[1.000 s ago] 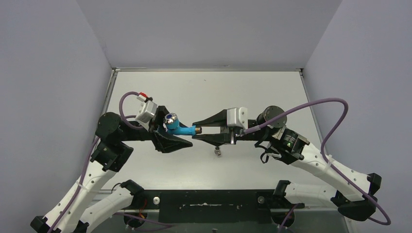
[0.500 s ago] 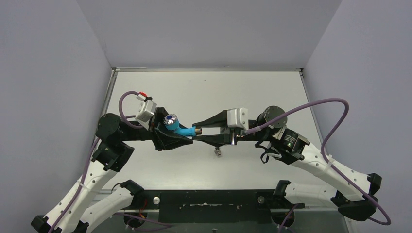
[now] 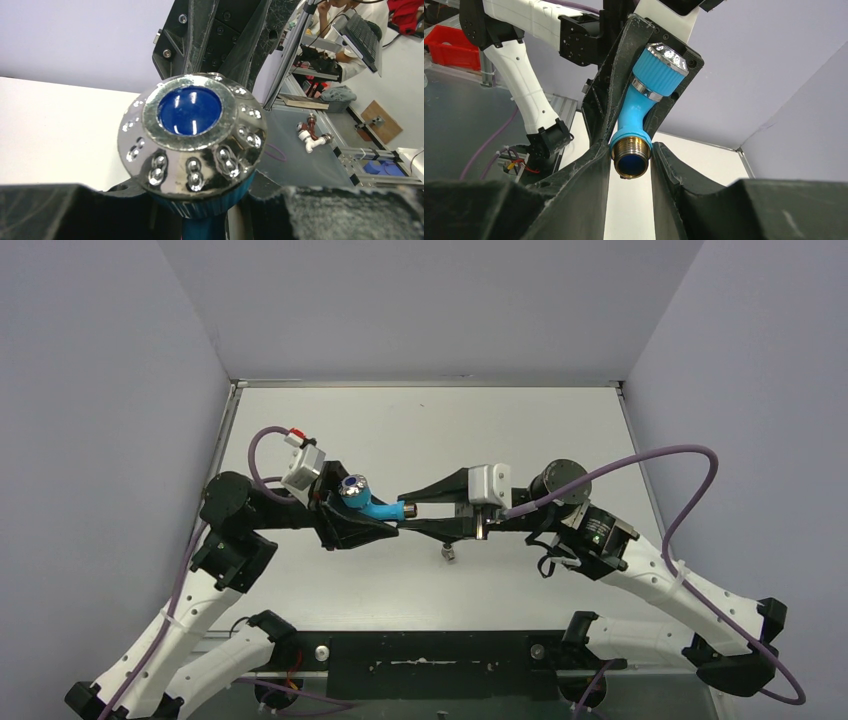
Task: Install the water faucets
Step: Adjust the water faucet, then pick up the adaptor at the center of the board.
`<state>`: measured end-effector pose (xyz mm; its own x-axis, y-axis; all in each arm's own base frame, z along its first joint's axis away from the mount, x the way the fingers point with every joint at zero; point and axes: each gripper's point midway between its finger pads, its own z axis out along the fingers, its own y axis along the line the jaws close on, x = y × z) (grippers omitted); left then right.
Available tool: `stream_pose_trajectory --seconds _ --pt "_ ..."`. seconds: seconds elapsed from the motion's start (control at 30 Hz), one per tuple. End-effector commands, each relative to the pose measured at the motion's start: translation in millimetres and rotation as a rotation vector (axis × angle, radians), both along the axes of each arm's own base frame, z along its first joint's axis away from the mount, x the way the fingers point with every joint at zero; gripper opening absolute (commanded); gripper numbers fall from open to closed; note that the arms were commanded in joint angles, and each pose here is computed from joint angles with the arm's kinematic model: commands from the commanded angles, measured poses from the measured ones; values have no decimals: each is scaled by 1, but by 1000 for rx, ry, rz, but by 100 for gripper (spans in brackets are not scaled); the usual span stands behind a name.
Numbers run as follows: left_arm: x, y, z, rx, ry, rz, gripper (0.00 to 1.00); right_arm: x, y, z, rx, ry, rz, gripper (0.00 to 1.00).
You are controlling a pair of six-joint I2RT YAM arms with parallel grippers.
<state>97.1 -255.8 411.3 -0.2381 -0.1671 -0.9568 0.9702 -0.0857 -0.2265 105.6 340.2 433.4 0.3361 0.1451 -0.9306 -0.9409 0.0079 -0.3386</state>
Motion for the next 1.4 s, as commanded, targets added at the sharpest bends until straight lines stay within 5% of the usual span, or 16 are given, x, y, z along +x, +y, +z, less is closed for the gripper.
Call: stream_pose_trajectory --seconds 0.0,0.2,0.37,0.47,0.8,1.13,1.23,1.37 --pt "-11 4 33 -65 -102 -16 0 13 3 -27 -61 28 -69 17" --pt "-3 3 13 16 -80 12 0 20 -15 45 110 -50 -160 47" --pt "7 3 -7 70 -34 72 0 34 -43 54 159 2 -311 54" --pt "28 3 -34 144 63 173 0 52 -72 27 176 179 -485 54" --pt "93 34 -169 425 529 549 0 105 -164 -180 -46 823 -1266 53" --pt "130 82 -243 565 812 967 0 112 -127 -274 -410 980 -1309 59" --pt "138 96 -240 606 789 1047 0 118 -110 -286 -497 1084 -1216 64" --pt "146 103 -212 472 698 1066 0 118 -94 -308 -583 1155 -1155 64"
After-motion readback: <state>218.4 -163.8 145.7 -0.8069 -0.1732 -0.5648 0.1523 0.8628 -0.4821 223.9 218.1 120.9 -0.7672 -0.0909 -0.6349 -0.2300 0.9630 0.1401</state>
